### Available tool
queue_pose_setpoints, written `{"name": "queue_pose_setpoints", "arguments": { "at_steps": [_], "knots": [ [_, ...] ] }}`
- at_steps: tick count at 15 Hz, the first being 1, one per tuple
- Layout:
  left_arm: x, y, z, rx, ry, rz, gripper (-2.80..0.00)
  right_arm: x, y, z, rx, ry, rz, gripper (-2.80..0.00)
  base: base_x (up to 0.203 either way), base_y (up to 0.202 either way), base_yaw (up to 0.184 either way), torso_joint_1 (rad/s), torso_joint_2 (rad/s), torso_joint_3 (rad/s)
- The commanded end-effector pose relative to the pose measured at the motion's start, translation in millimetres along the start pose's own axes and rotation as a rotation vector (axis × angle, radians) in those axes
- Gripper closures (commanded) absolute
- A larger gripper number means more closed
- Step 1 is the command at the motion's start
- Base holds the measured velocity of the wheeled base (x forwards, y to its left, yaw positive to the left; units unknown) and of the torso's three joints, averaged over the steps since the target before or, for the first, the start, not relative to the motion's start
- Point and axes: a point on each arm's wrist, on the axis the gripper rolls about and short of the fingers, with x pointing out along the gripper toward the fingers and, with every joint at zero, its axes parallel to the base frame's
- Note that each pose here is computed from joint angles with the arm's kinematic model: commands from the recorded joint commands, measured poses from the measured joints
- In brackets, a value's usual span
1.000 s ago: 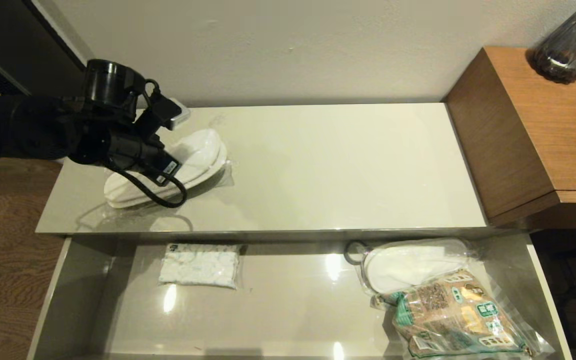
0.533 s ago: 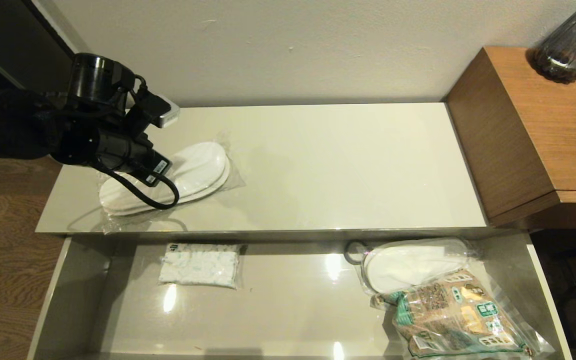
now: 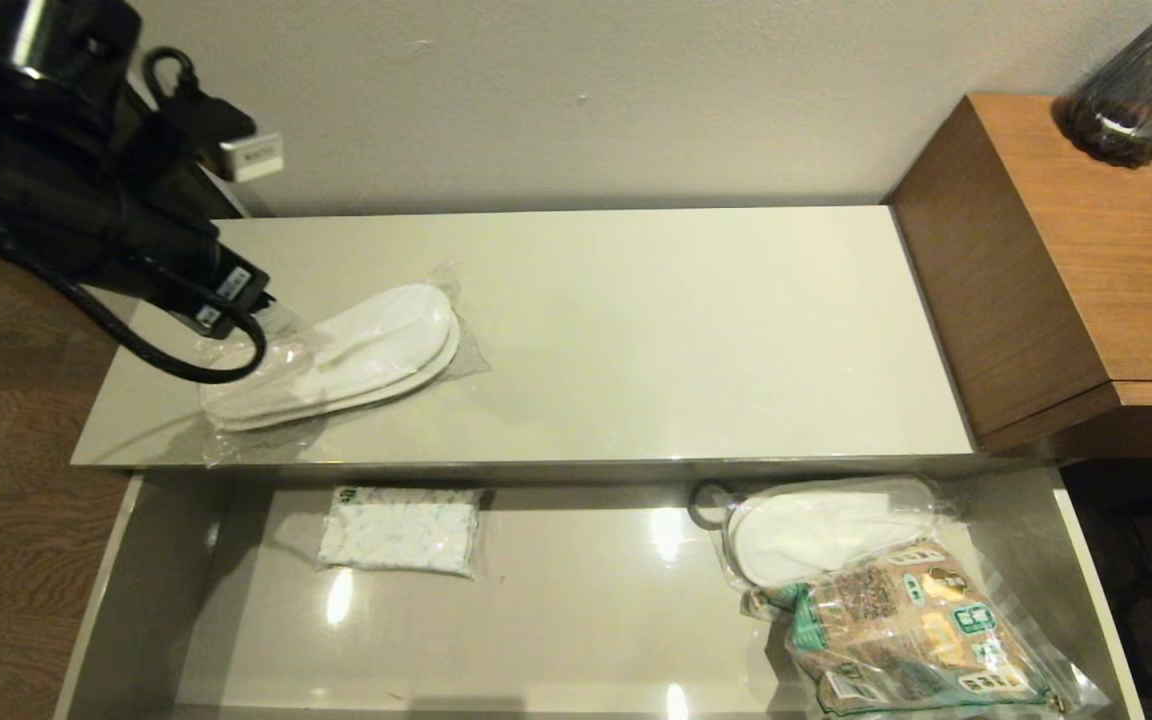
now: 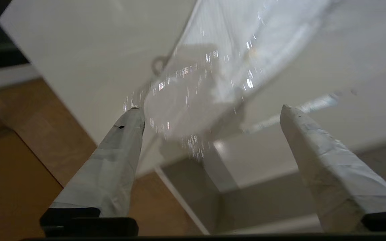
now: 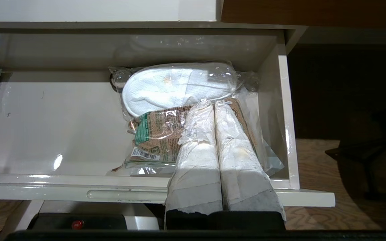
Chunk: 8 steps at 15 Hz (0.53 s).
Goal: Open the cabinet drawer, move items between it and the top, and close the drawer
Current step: Close the drawer
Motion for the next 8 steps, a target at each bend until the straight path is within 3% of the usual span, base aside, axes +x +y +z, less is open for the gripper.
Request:
{"name": "queue_pose_setpoints", "arguments": {
  "at_steps": [1, 2, 5, 8],
  "knots": [
    [-62.8, 8.0, -15.6, -0.017, 0.072, -0.036, 0.0, 0.0, 0.0, 0.0, -0.001, -0.001, 0.0, 0.0, 0.0, 0.0, 0.0, 0.0, 0.0, 0.0],
    [-78.7, 13.3, -22.0, -0.041, 0.072, -0.016, 0.0, 0.0, 0.0, 0.0, -0.001, -0.001, 0.001, 0.0, 0.0, 0.0, 0.0, 0.0, 0.0, 0.0],
    [-80.6, 37.5, -41.7, -0.152, 0.149, 0.084, 0.0, 0.0, 0.0, 0.0, -0.001, -0.001, 0.0, 0.0, 0.0, 0.0, 0.0, 0.0, 0.0, 0.0],
    [-66.6, 66.0, -59.1, -0.31, 0.192, 0.173, 0.0, 0.0, 0.0, -0.1, -0.001, 0.0, 0.001, 0.0, 0.0, 0.0, 0.0, 0.0, 0.0, 0.0]
  ]
}}
